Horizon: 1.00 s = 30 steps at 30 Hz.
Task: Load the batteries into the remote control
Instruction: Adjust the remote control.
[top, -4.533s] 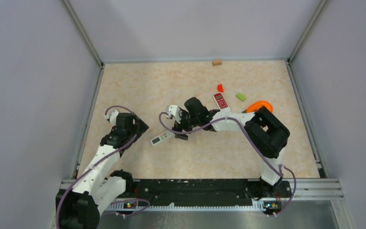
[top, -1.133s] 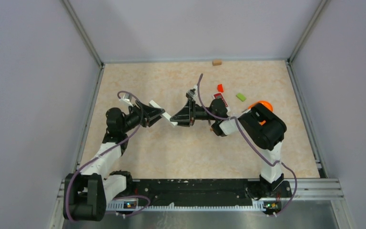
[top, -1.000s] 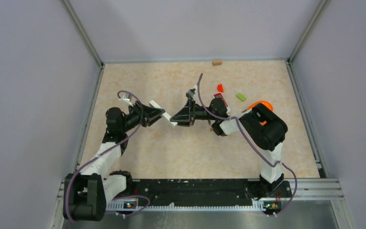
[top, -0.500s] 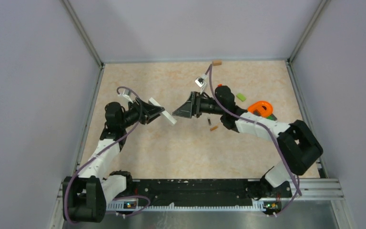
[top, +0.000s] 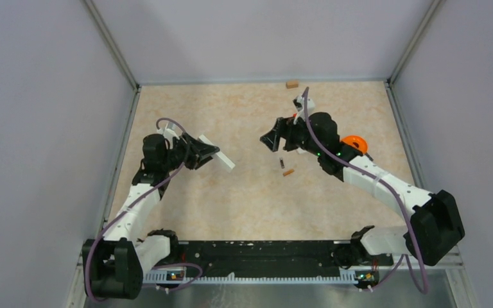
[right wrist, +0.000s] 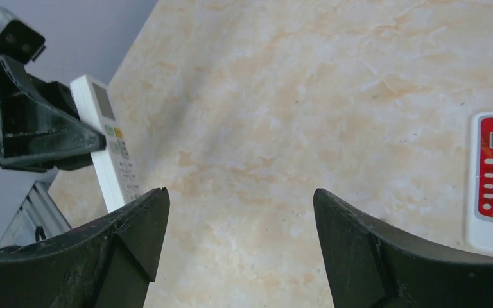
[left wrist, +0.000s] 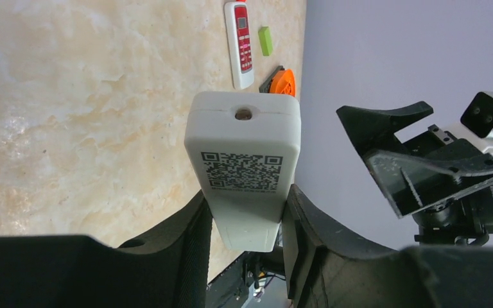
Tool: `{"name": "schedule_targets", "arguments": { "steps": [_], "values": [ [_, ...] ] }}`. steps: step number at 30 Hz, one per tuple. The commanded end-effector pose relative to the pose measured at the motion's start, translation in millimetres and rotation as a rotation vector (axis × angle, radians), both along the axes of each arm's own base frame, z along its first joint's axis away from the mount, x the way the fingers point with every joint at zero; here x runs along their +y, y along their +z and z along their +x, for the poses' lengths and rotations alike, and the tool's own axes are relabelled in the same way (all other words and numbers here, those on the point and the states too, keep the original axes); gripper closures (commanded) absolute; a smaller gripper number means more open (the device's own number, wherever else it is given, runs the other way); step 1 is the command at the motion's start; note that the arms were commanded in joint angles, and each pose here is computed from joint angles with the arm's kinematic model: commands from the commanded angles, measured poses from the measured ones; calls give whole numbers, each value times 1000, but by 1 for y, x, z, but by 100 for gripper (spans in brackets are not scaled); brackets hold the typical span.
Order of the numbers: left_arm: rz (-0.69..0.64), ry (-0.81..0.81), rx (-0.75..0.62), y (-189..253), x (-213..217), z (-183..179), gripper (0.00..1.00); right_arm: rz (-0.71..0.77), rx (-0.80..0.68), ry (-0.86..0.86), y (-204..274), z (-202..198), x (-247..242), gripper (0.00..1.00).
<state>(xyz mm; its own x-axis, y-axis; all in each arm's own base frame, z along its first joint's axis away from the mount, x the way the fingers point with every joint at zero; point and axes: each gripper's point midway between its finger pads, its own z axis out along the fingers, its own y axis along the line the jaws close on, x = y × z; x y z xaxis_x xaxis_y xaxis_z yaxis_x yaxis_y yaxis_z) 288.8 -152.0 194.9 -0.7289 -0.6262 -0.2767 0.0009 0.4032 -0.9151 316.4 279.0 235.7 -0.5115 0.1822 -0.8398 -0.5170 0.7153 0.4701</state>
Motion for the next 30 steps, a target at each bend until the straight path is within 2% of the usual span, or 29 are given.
{"name": "schedule_targets", "arguments": {
  "steps": [1,3,5,7,9,11,17,22,27,30],
  "values": [
    [9,31,-17,19,4,8,100,-92,-45,121,-6,-23,31,18],
    [-6,32,-4,20,3,8,100,-163,-51,179,-12,-36,54,19],
    [-15,30,1,22,3,8,100,-197,-43,233,-19,-46,73,25],
    [-17,28,2,22,2,7,100,-161,-14,287,-26,-54,88,30],
    [-17,27,-1,24,2,7,100,-60,-54,350,-14,-61,106,31],
    [-20,23,-1,24,2,6,100,-20,-83,404,-7,-70,118,31],
    [-37,3,7,26,-1,2,100,-43,-90,440,-11,-72,138,32],
    [-48,-3,9,29,-2,1,100,-77,-80,446,-21,-71,151,39],
    [-53,-9,32,27,-3,-5,94,-75,-93,442,-20,-68,160,63],
    [-52,-14,21,29,-4,-6,87,-51,-94,453,-15,-69,164,86]
  ]
}}
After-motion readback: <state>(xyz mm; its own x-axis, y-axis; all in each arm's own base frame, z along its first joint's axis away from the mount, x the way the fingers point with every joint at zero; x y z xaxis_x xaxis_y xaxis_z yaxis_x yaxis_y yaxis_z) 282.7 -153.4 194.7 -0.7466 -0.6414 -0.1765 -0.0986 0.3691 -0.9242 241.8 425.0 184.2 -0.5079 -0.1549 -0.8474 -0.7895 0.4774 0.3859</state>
